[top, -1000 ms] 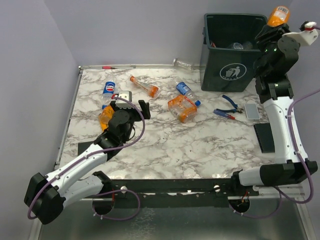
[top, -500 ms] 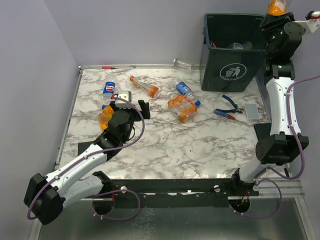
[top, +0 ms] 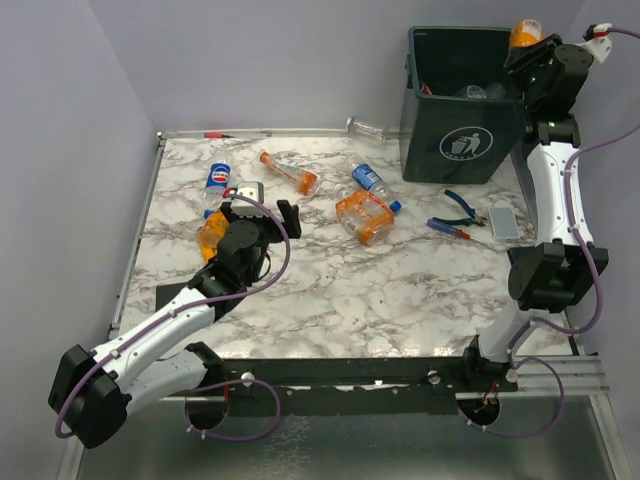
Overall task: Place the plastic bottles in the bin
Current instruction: Place the plastic bottle in the trash bin.
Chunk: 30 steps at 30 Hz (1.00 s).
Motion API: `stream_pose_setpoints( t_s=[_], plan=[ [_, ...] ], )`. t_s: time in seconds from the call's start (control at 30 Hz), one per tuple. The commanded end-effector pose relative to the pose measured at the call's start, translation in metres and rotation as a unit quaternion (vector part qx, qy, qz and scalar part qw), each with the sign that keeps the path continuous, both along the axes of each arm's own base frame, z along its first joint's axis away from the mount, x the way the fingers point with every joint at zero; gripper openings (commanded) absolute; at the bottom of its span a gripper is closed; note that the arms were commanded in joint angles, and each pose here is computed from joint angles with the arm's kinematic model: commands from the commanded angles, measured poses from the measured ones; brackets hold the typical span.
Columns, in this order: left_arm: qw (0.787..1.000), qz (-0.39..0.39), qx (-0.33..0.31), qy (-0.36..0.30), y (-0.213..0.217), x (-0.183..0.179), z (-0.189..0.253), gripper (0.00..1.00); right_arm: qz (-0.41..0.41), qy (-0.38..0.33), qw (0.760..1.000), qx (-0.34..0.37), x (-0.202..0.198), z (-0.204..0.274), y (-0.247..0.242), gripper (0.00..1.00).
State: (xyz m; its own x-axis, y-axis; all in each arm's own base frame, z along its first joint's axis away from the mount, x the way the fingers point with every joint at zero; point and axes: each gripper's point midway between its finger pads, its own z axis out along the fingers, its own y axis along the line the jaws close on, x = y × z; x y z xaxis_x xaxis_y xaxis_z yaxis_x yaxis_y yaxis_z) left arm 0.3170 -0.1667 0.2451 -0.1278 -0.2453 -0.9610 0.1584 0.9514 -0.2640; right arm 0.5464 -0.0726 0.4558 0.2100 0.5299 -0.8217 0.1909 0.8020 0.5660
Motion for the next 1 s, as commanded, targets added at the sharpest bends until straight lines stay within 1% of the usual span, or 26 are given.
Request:
stream_pose_setpoints(
  t_s=[0.0,0.13,0.3,0.4,0.43,0.47,0.53,0.57,0.6,0.63,0.77,0.83,0.9,0.97],
  plan=[
    [1.000,0.000,-0.005,-0.005,0.000,-0.001,0.005,0.99,0.070,0.037,0.997,0.013,0.020,-0.030,0.020,0.03],
    [1.000,0.002,0.000,-0.002,0.001,-0.001,0.002,0.99,0.108,0.041,0.993,0.026,0.029,-0.037,0.033,0.03],
    [1.000,0.001,0.000,-0.002,0.000,0.000,0.002,0.99,0.124,0.059,0.990,0.024,0.032,-0.044,0.038,0.06],
    [1.000,0.002,0.001,-0.001,0.000,0.000,0.001,0.99,0.125,0.066,0.990,0.019,0.030,-0.050,0.038,0.10],
    [1.000,0.002,0.000,-0.001,0.000,0.000,0.001,0.99,0.127,0.069,0.989,0.019,0.030,-0.053,0.039,0.12],
    [1.000,0.002,0.000,0.000,0.000,0.000,0.001,0.99,0.129,0.073,0.989,0.020,0.029,-0.056,0.039,0.17],
    [1.000,0.002,0.000,0.000,0.000,0.000,0.000,0.99,0.137,0.076,0.987,0.020,0.028,-0.060,0.042,0.34],
    [1.000,0.002,0.001,0.000,0.000,0.000,0.000,0.99,0.139,0.078,0.987,0.020,0.028,-0.061,0.043,0.41],
    [1.000,0.002,0.001,0.001,0.000,0.000,0.000,0.99,0.139,0.080,0.987,0.022,0.027,-0.062,0.043,0.48],
    [1.000,0.002,0.001,0.001,0.000,0.000,0.000,0.99,0.139,0.081,0.987,0.024,0.026,-0.064,0.043,0.52],
    [1.000,0.002,0.002,0.000,0.000,0.000,0.000,0.99,0.138,0.084,0.986,0.028,0.023,-0.065,0.044,0.65],
    [1.000,0.003,0.002,0.000,0.001,0.000,0.000,0.99,0.148,0.078,0.986,0.027,0.021,-0.060,0.047,0.71],
    [1.000,0.004,0.003,0.000,0.001,0.000,0.000,0.99,0.154,0.066,0.985,0.027,0.017,-0.052,0.051,0.79],
    [1.000,0.003,0.002,0.000,0.001,0.000,0.000,0.99,0.163,0.049,0.985,0.027,0.011,-0.039,0.055,0.82]
  ],
)
